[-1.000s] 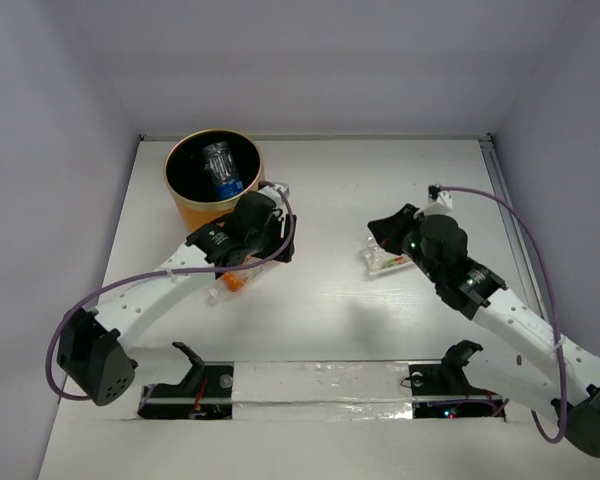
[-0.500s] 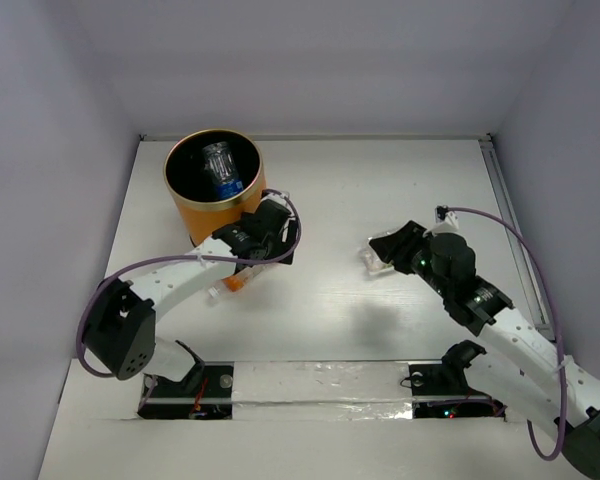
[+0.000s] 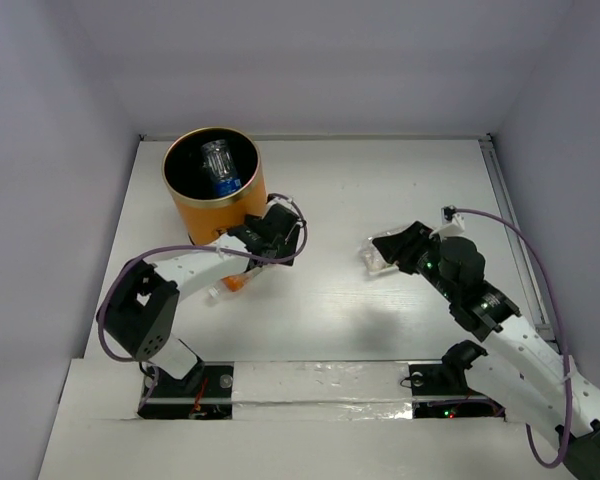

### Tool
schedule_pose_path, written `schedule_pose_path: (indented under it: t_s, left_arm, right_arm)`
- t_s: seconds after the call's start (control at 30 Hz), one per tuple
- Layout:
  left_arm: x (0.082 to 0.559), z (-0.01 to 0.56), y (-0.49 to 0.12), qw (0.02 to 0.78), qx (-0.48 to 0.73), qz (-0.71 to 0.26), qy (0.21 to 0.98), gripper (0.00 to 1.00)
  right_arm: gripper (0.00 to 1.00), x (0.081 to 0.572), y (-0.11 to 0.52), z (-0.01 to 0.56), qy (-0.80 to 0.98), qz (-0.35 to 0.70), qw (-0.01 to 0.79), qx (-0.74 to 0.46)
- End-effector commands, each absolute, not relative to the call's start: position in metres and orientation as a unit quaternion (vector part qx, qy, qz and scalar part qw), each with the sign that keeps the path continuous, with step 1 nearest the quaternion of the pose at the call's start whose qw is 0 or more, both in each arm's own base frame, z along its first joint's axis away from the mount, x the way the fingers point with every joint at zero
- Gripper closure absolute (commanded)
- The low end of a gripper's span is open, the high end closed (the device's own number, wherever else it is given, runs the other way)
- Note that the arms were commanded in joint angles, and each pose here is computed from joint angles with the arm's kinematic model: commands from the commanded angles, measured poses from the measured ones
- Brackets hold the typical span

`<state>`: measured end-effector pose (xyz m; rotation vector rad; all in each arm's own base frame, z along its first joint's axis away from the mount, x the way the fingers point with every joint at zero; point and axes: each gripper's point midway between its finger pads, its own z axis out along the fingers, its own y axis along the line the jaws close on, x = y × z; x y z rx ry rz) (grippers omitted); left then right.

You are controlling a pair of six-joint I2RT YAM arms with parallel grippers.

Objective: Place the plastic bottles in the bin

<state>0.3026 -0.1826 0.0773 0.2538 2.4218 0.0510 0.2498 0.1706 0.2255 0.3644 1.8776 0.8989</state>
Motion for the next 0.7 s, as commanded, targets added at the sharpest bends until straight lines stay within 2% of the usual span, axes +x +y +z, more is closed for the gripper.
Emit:
schedule_pose_path:
  t_s: [0.0, 0.17, 0.27, 0.3, 0.4, 0.43, 0.57, 0.67]
  left_arm:
    - [0.309, 0.071, -0.179, 0.347, 0.102, 0.040, 0.932, 0.24]
    - [0.307, 0.052, -0.182, 0.323, 0.113, 0.042, 0.939, 0.24]
    - [0.304, 0.046, -0.188, 0.310, 0.123, 0.030, 0.942, 0.26]
    - [0.305, 0.047, -0.192, 0.309, 0.124, 0.023, 0.943, 0.27]
    - [0.301, 0.049, -0.208, 0.299, 0.130, -0.009, 0.945, 0.27]
    - [0.301, 0.049, -0.211, 0.298, 0.131, -0.017, 0.946, 0.27]
    - [0.293, 0.045, -0.227, 0.287, 0.143, -0.043, 0.946, 0.27]
    - [0.288, 0.043, -0.235, 0.282, 0.150, -0.062, 0.945, 0.31]
  right_arm:
    - [0.44, 0.253, 0.172, 0.232, 0.759, 0.384, 0.507, 0.142]
    - [0.40, 0.254, 0.172, 0.218, 0.764, 0.386, 0.492, 0.155]
    - [0.32, 0.257, 0.168, 0.199, 0.782, 0.366, 0.470, 0.180]
    - [0.28, 0.258, 0.166, 0.192, 0.790, 0.356, 0.463, 0.188]
    - [0.05, 0.267, 0.143, 0.167, 0.817, 0.286, 0.440, 0.240]
    - [0.01, 0.271, 0.130, 0.163, 0.821, 0.259, 0.436, 0.261]
    - [0.00, 0.288, 0.105, 0.152, 0.827, 0.216, 0.426, 0.297]
    - [0.00, 0.301, 0.086, 0.144, 0.831, 0.185, 0.414, 0.323]
